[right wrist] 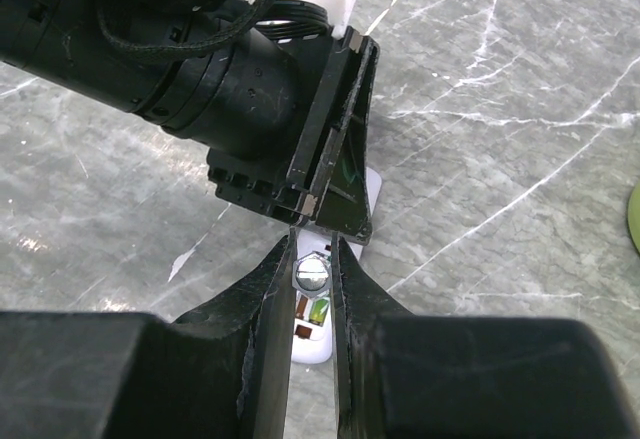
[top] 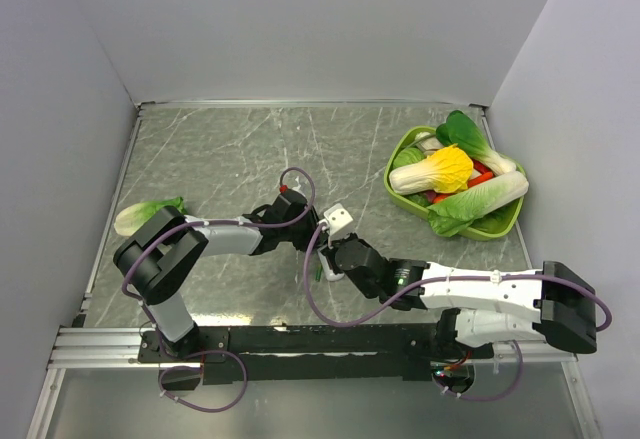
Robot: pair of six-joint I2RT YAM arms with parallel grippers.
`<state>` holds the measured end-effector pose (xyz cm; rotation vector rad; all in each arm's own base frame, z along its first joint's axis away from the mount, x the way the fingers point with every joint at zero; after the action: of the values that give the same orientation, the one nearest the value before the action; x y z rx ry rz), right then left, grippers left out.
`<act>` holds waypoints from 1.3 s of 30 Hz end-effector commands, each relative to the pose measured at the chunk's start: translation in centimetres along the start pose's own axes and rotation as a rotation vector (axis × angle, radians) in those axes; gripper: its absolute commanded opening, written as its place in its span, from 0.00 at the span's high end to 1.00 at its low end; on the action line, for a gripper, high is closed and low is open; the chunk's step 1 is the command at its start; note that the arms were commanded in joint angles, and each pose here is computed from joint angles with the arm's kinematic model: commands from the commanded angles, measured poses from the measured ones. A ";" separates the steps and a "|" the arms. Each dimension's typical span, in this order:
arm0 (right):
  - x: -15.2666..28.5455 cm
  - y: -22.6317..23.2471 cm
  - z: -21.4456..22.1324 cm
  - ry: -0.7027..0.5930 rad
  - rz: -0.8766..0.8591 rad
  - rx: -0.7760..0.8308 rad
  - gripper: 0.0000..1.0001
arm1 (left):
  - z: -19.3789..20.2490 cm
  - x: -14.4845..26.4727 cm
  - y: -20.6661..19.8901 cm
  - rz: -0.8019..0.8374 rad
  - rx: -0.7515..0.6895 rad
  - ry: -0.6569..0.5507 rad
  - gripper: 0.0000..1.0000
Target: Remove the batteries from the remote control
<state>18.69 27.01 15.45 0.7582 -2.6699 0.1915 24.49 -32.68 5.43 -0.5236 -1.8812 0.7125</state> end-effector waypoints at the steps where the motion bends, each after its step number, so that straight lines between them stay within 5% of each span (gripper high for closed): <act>1: 0.0 0.8 -2.5 -0.062 -0.025 -0.051 1.00 | 3.0 -0.2 6.1 -0.225 0.007 0.080 0.70; 19: -1.4 -0.1 -0.5 -0.048 0.086 0.093 1.00 | 2.9 -0.4 6.1 -0.229 0.009 0.083 0.70; 39: -2.6 4.9 3.0 0.107 0.163 0.407 1.00 | 3.3 -0.5 6.4 -0.232 0.025 0.090 0.70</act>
<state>17.37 32.10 12.94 0.6864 -2.6861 0.6851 24.52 -32.80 5.37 -0.5158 -1.8720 0.7273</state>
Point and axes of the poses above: each gripper's point midway between its finger pads, its own x axis back along the fingers, its own y axis along the line the jaws close on, z = x × y, the point moved 2 cm from there along x, back along the fingers, and after that the axes turned 4 degrees about -x, right-handed, at the moved point
